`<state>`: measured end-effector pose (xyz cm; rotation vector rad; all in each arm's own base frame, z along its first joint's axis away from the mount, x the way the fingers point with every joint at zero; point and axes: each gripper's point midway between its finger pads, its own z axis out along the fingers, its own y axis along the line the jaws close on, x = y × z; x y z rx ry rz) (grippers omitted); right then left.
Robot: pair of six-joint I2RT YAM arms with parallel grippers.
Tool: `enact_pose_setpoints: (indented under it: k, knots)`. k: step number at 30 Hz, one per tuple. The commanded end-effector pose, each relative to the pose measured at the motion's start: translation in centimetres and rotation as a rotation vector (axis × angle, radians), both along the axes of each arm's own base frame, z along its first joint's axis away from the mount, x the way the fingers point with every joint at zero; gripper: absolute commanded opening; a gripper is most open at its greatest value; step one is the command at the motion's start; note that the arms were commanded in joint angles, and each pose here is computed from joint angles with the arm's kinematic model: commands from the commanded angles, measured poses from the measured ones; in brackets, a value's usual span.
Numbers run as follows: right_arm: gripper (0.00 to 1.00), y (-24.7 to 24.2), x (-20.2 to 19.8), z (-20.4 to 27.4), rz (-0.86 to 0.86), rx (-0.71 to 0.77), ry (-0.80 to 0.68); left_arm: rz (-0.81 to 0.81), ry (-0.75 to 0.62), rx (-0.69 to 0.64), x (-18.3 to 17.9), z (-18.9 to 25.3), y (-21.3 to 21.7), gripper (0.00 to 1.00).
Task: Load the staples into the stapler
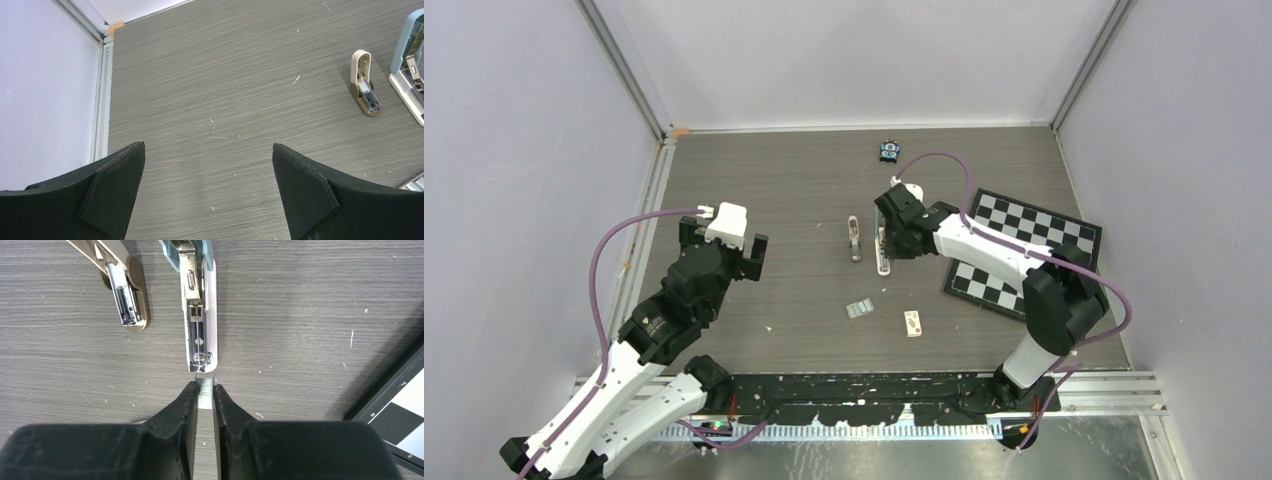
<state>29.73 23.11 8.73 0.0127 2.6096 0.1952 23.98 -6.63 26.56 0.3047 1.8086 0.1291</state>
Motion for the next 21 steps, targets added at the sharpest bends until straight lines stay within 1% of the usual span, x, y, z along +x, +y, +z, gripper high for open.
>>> enact_pose_setpoints:
  k: [1, 9, 21]
  knots:
    - [0.21, 0.6, 1.1, 0.1, 0.023, 0.047, -0.017, -0.006, -0.039, -0.023, 0.4, 0.9, -0.4, 1.00]
    - [0.21, 1.0, 2.2, -0.4, 0.026, 0.051, -0.008, -0.010, -0.039, -0.020, 0.4, 0.9, -0.4, 1.00]
    - [0.21, 1.3, 2.5, -0.9, 0.064, 0.058, 0.037, -0.009, -0.038, -0.018, 0.5, 0.8, -0.5, 1.00]
